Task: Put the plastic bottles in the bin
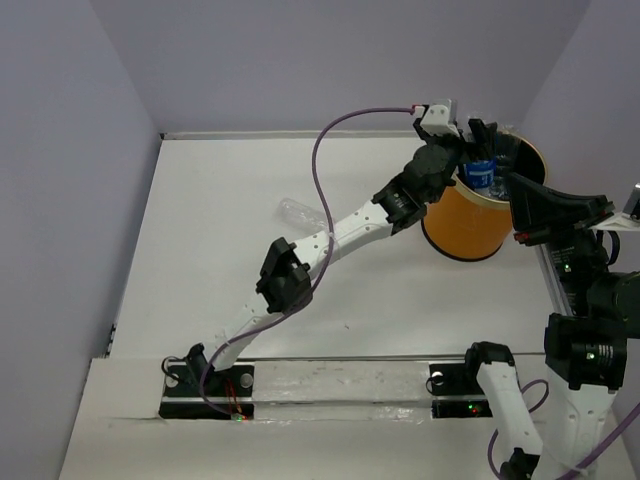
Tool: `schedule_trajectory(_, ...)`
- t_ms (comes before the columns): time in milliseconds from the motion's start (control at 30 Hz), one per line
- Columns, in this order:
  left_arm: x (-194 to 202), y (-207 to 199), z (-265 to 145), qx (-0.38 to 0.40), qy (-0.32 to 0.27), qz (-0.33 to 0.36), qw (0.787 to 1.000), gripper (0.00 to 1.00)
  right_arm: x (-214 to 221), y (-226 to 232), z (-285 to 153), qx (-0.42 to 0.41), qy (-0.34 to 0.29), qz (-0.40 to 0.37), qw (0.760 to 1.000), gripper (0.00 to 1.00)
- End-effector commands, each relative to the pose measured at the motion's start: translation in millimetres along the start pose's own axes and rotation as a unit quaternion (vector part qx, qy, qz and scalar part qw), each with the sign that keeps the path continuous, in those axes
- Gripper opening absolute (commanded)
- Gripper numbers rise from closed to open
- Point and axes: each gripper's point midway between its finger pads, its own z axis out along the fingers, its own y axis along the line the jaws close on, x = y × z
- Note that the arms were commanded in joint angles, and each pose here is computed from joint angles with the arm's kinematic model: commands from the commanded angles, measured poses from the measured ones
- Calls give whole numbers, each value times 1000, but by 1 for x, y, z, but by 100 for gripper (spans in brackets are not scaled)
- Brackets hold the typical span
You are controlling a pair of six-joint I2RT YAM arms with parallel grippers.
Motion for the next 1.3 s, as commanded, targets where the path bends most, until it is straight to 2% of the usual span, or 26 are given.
schedule_trajectory(0,-84,-30,-8,25,-93,-7,995,99,6,6,1,-22,15,-3,1000,0)
schedule_trajectory(67,-103,-35,-11,29,-104,3,994,99,7,3,3,-20,15,-4,1000,0)
schedule_trajectory(200,-184,-58,-31,55,-151,16,987,99,15,-5,8,-14,26,-3,1000,0)
schedule_trajectory(267,-224,-66,-48,61,-168,47,983,99,23,-4,12,-30,46,0,999,2)
schedule_trajectory(400,-276,-34,-82,-6,-166,86,982,99,43,-7,19,-53,81,13,995,6)
schedule_trajectory(500,-295,8,-119,-46,-141,64,987,99,74,-20,30,-64,123,51,989,12)
schedule_trajectory(533,-296,26,-144,-59,-124,59,989,99,93,-30,41,-76,143,68,984,17)
schedule_trajectory(633,-291,62,-177,-86,-99,22,991,99,133,-21,56,-123,202,97,967,20)
schedule_trajectory(667,-278,82,-203,-101,-73,30,992,99,150,-24,69,-103,222,99,964,23)
schedule_trajectory(700,-273,96,-217,-117,-65,33,991,99,164,-17,75,-112,237,61,963,25)
schedule_trajectory(733,-237,126,-232,-148,-25,57,987,99,181,15,75,-146,259,59,953,28)
schedule_trajectory(767,-249,131,-253,-154,-35,50,986,99,213,7,84,-116,297,52,946,34)
schedule_trajectory(833,-234,159,-278,-194,-16,67,979,99,232,19,96,-135,322,26,937,44)
schedule_trajectory(933,-198,206,-332,-246,43,90,964,99,302,26,100,-144,409,-3,901,73)
schedule_trajectory(1000,-189,217,-350,-256,59,90,961,99,336,32,101,-160,449,-24,878,82)
schedule_trajectory(1033,-176,229,-363,-268,79,99,955,99,368,32,105,-172,487,-49,855,86)
schedule_trajectory(1133,-178,236,-385,-268,77,86,957,99,431,48,113,-208,531,-147,808,93)
schedule_trajectory(1200,-185,236,-393,-260,65,83,960,99,457,47,122,-204,539,-212,789,98)
schedule_trajectory(1267,-186,240,-398,-265,57,86,959,99,487,36,142,-187,543,-240,782,99)
